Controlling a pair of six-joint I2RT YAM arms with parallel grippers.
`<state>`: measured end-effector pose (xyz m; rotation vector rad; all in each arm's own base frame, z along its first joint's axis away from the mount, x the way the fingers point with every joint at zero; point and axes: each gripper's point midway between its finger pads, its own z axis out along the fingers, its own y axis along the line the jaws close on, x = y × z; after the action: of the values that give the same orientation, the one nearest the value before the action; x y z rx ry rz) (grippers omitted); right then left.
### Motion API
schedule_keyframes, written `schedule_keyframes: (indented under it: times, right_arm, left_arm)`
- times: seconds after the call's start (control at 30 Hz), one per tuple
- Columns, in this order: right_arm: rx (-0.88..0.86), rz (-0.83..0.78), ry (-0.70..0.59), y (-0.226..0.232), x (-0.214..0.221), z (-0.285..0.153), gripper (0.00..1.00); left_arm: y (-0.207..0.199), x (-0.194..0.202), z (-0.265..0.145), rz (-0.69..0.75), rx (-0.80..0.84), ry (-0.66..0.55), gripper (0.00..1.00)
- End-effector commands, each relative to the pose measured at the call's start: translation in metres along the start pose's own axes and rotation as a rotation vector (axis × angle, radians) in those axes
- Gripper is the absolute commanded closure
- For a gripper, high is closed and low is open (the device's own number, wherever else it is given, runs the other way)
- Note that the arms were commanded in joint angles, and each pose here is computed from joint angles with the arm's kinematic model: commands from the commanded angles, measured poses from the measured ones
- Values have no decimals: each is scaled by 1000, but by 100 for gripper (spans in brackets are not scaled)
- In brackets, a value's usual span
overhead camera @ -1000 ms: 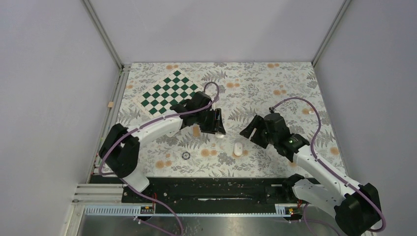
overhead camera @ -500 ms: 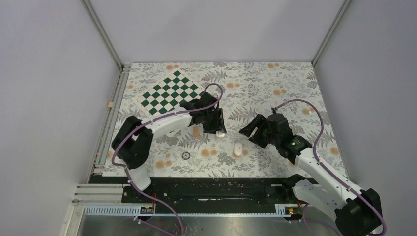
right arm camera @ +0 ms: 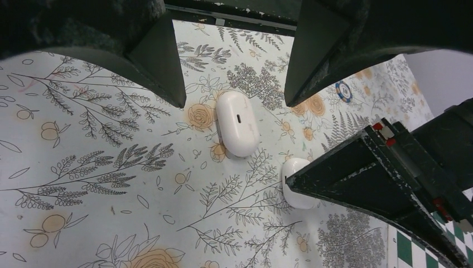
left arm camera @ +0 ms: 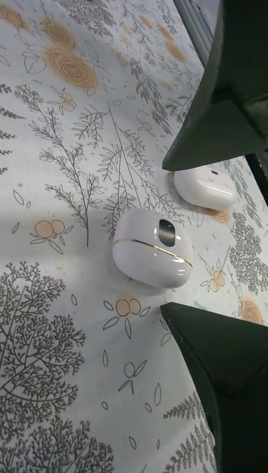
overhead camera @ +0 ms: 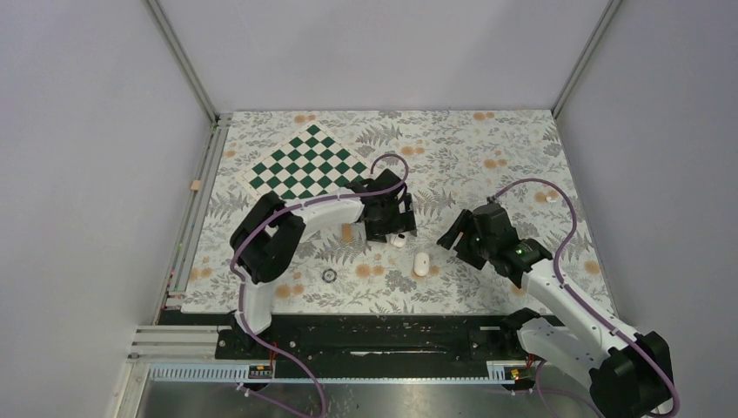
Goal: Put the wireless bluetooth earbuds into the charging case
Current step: Pick up the charging case at the center of the board.
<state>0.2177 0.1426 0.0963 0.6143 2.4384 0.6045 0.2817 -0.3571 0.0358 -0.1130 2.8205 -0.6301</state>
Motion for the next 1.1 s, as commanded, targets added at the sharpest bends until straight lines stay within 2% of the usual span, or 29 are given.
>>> schedule_keyframes:
  times: [0.0, 0.13, 0.27, 0.43, 0.63, 0.77, 0.9, 1.07]
  right_arm:
    - [31, -17, -23, -3, -8, 0, 27]
    - [27, -20, -24, -1, -8, -1, 27]
    - [20, -27, -35, 1, -11, -2, 27]
    - [-66, -23, 8, 26, -10, 4, 31]
    - [-106, -99, 98, 68, -1, 35, 36]
    - [-105, -152, 165, 93, 9, 56, 36]
    - [-118, -105, 224, 101, 20, 76, 36]
    - [-124, -57, 257, 96, 32, 87, 36]
  left_arm:
    - [-9, -5, -23, 38, 20, -32, 7]
    - [1, -19, -50, 233, -8, -112, 6]
    - [18, -32, -70, 315, -78, -144, 6]
    - [35, -39, -83, 194, -76, -140, 14]
    - [31, -45, -101, 92, 36, -165, 21]
    - [26, -41, -93, 25, 115, -93, 28]
    - [22, -42, -83, -77, 231, -53, 46]
    - [17, -36, -64, -109, 278, 8, 49]
